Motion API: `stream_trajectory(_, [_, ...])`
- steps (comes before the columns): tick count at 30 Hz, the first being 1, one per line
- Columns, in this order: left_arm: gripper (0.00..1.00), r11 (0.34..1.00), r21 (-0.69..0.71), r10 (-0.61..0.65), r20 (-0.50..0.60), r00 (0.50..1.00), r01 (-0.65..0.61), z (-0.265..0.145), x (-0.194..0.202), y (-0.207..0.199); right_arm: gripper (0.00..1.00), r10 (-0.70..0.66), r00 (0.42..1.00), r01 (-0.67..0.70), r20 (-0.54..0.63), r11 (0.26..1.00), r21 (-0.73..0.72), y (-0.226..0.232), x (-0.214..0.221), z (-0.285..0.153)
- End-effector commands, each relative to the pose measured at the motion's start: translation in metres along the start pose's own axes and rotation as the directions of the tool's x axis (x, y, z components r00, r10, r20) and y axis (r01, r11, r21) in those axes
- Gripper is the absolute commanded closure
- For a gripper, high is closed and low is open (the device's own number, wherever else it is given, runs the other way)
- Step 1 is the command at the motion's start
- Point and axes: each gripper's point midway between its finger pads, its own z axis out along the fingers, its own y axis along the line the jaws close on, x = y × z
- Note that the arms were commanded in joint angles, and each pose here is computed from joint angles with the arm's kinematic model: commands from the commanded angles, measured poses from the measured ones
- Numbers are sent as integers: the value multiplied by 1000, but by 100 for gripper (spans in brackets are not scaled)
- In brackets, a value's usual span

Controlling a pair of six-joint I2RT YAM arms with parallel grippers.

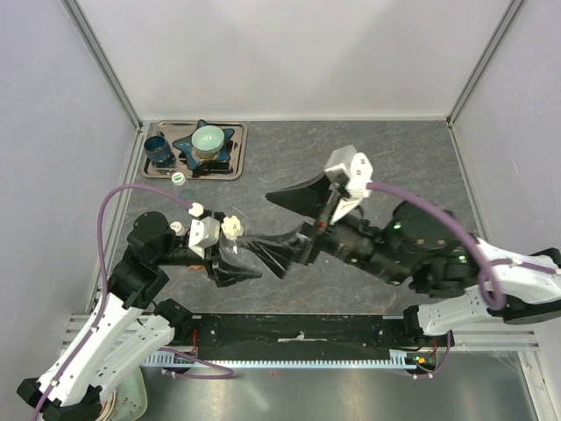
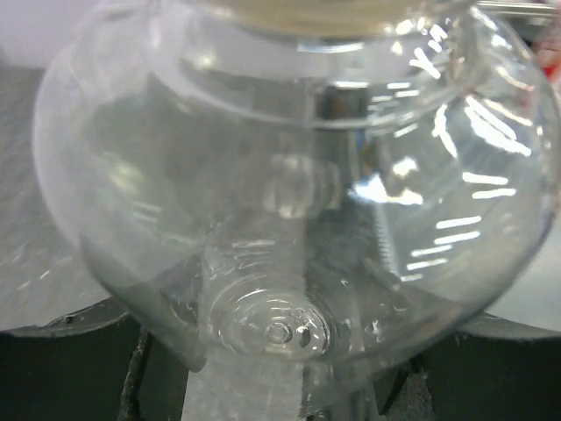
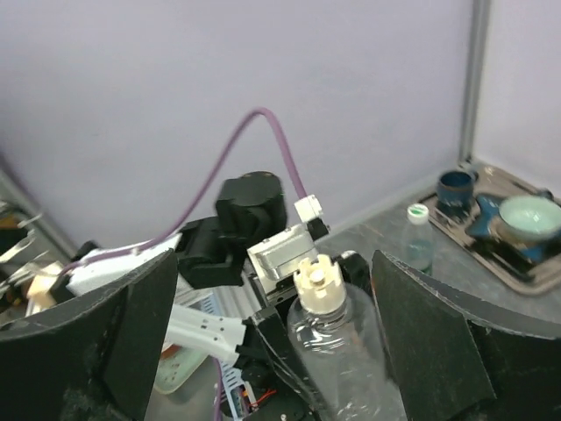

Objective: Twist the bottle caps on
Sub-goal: Screw the bottle cap onto the plastic bottle.

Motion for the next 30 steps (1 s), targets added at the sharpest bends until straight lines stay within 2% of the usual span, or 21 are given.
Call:
stream_trajectory(1, [98,904,412,91,71,993,-112,-13,-12,-68,2,-152,988,142,-13,951,-276,34,-11,-27])
stream_trajectory(6, [98,764,618,137,129,982,-187,-33,-16,-102,2,-341,940,299,16,797,-524,58,8,-52])
stream_trajectory(12, [98,696,694,124,136,983,-184,-42,-18,-113,2,-350,936,296,39,720,-628,67,9,-40])
stream_trajectory(17, [98,668,721,122,140,983,-186,-47,-20,-118,7,-317,948,233,-9,716,-658,55,16,-11])
stream_trajectory(26, [98,660,728,120,138,983,-183,-48,-20,-119,11,-262,965,160,-11,619,-769,57,15,-7])
stream_trajectory(30, [98,662,726,121,139,983,-184,-48,-20,-119,14,-240,969,105,-53,599,-794,57,23,-3])
